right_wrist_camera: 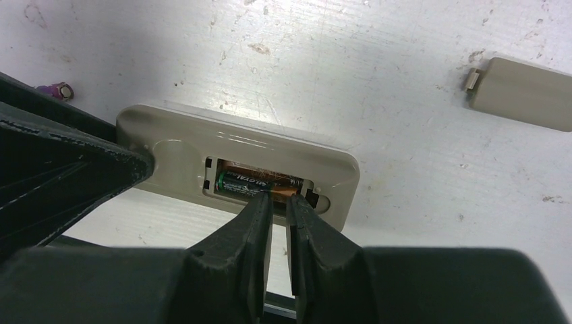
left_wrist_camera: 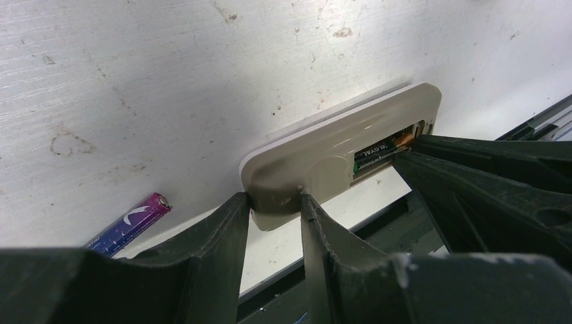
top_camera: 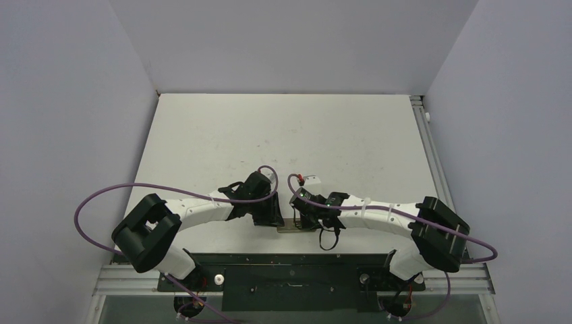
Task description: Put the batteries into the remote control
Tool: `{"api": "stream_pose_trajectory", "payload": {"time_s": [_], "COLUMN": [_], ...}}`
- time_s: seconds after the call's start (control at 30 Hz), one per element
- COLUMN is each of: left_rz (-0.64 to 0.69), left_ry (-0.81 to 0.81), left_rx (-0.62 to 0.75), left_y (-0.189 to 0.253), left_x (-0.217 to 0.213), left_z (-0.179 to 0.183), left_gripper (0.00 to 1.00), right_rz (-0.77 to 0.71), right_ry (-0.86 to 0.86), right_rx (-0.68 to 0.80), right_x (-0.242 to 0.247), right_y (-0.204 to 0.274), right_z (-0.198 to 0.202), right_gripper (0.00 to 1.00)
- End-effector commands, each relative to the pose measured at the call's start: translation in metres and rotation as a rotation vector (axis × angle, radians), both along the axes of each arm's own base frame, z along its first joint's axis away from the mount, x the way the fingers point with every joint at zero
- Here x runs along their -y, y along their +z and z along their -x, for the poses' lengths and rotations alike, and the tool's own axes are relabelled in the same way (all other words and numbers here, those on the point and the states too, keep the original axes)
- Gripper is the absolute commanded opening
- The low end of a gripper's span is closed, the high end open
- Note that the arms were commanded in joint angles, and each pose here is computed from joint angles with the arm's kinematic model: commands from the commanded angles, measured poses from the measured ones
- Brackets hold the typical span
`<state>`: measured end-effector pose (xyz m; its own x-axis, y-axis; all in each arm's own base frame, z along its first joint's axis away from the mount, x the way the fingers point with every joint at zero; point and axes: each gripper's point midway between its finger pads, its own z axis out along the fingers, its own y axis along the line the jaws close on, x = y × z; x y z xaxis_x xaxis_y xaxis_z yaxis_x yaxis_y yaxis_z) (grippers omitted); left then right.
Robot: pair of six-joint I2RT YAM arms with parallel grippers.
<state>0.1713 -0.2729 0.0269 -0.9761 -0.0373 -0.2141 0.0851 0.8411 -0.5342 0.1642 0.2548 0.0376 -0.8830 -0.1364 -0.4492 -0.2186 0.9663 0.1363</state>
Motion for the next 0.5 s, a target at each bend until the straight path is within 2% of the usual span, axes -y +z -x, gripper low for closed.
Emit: {"api": "stream_pose_trajectory", "payload": {"time_s": [0.0, 0.3, 0.47], "left_rz": [0.025, 0.028, 0.028], "left_ry": [-0.024, -0.024, -0.026], "left_rx": [0.011, 0.014, 0.015], "left_y": [0.0032, 0.0040, 0.0040], "left_x": [0.0064, 0.0066, 0.0066], "left_z": [0.0009, 0.0006, 0.0006], "left_gripper": [0.30, 0.31, 0.31], "right_rz": [-0.015, 0.022, 0.106], "right_ry": [0.028, 0.068, 0.101], "right_rx": [-0.031, -0.053, -0.046], "right_x": [-0.0095, -0.0092, -0.0028], "right_y": [-0.0095, -0.0152, -0.0149], "right_z": [0.0061, 0.0141, 0.0131], "right_gripper": [0.15, 0.13, 0.11]}}
